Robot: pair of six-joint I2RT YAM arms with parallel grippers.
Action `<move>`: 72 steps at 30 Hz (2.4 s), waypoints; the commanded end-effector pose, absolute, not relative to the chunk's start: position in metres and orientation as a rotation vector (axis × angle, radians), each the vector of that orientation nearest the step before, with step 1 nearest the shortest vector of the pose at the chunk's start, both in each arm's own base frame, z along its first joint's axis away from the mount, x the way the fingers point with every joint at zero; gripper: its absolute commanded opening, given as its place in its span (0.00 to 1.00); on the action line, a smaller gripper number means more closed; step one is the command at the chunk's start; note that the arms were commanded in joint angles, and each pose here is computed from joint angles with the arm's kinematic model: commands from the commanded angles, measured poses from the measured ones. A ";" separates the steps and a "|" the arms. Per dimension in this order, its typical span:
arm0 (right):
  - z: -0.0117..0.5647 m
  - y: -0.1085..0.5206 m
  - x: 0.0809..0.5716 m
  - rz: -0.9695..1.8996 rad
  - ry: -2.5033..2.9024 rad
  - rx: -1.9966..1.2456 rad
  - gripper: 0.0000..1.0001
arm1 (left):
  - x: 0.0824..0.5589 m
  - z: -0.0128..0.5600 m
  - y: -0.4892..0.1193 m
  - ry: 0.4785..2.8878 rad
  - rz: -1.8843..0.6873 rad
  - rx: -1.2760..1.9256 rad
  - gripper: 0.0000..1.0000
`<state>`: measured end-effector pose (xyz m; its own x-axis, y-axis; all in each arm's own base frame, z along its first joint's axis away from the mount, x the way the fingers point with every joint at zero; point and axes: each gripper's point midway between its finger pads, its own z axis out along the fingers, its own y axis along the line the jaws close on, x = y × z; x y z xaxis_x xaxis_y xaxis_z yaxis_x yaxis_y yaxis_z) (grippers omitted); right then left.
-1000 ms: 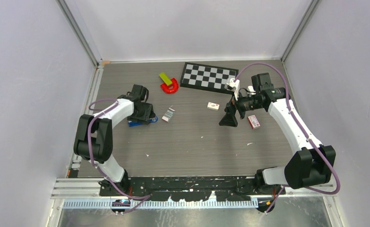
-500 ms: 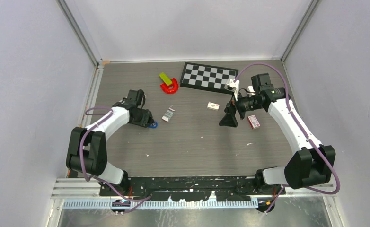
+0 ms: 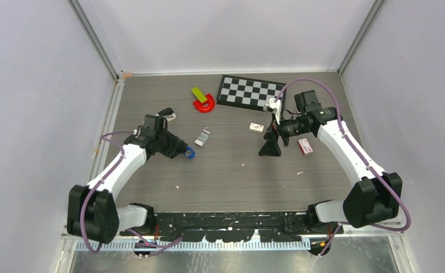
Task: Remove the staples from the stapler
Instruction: Pick up the stapler from the center of the board, then unload the staple at the center of the board.
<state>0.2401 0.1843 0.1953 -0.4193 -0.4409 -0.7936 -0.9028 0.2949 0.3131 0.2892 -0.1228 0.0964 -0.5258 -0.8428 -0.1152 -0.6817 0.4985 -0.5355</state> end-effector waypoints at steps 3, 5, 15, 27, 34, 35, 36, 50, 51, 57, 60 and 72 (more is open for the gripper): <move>0.203 0.207 0.235 1.167 1.923 -1.170 1.00 | 0.277 0.141 -0.147 2.351 -0.896 -0.885 0.00; 0.202 0.212 0.234 1.202 1.921 -1.156 1.00 | 0.273 0.147 -0.151 2.351 -0.935 -0.820 0.00; 0.198 0.231 0.236 1.378 1.944 -0.992 1.00 | 0.260 0.170 -0.176 2.317 -1.173 -0.647 0.00; 0.192 0.263 0.258 1.628 2.025 -0.590 1.00 | 0.251 0.213 -0.206 2.158 -1.454 -0.448 0.00; 0.181 0.272 0.286 1.751 2.127 -0.117 1.00 | 0.264 0.230 -0.242 2.059 -1.555 -0.407 0.00; 0.177 0.272 0.290 1.763 2.136 -0.052 0.99 | 0.268 0.234 -0.248 2.032 -1.573 -0.395 0.00; 0.174 0.272 0.292 1.780 2.144 0.006 0.99 | 0.271 0.233 -0.252 2.023 -1.583 -0.399 0.00; 0.182 0.277 0.307 2.016 1.986 0.239 0.99 | 0.305 0.237 -0.290 1.861 -1.791 -0.458 0.00; 0.185 0.277 0.308 2.030 1.965 0.245 1.00 | 0.305 0.239 -0.291 1.854 -1.800 -0.457 0.00; 0.182 0.280 0.310 2.039 1.968 0.269 0.97 | 0.301 0.245 -0.299 1.839 -1.841 -0.447 0.00; 0.183 0.280 0.311 2.043 1.965 0.271 0.96 | 0.297 0.249 -0.305 1.831 -1.867 -0.433 0.00; 0.204 0.280 0.309 2.082 1.905 0.218 0.54 | 0.287 0.252 -0.317 1.803 -1.939 -0.416 0.00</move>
